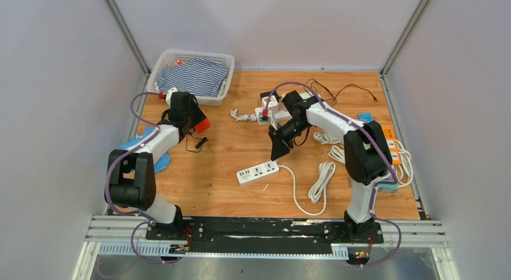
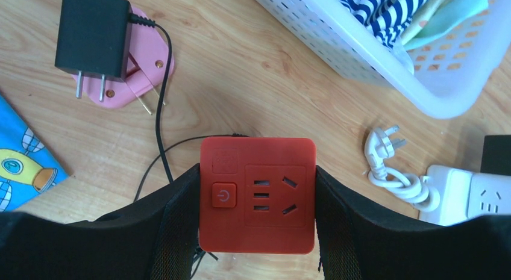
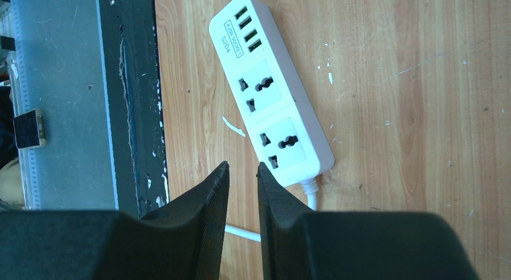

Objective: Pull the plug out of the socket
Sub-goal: Place the plug at the center of the board.

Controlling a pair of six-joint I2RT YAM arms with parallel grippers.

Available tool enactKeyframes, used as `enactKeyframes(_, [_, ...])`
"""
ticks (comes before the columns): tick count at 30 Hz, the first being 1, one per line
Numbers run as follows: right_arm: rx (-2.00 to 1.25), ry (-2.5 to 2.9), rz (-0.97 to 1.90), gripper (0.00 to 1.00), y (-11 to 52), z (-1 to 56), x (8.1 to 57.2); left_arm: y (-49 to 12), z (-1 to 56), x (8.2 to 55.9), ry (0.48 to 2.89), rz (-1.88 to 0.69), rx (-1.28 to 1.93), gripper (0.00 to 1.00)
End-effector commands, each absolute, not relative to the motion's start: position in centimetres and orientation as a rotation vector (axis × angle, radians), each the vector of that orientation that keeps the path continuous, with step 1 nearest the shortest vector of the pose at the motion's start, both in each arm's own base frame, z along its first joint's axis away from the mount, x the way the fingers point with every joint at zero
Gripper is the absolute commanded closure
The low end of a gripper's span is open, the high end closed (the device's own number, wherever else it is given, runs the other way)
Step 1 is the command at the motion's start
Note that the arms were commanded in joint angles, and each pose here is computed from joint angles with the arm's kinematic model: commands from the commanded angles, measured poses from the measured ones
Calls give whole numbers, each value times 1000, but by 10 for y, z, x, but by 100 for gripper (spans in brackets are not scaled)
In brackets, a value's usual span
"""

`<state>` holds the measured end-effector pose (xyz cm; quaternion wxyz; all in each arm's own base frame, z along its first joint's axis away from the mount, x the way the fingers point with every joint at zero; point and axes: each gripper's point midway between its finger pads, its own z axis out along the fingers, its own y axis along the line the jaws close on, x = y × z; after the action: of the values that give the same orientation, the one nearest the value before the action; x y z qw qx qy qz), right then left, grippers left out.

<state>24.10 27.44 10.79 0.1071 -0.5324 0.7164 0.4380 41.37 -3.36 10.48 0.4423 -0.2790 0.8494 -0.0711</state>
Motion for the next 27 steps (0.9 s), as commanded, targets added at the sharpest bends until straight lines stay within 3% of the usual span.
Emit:
enactKeyframes(1, [-1568,2085,1297,73,271,116,241,-24,120,436,2032,-208,-748,99])
enactKeyframes(8, [-1569,2091,1299,73,270,114,241,-8,100,444,2064,-246,-832,97])
enactKeyframes(12, [-1569,2094,1300,73,270,113,241,4,90,448,2080,-301,-890,90])
enactKeyframes(21, [-1566,2100,1300,73,269,112,242,12,72,449,2109,-400,-983,46])
enactKeyframes(27, [-1564,2101,1299,73,269,112,242,17,84,448,2078,-384,-976,32])
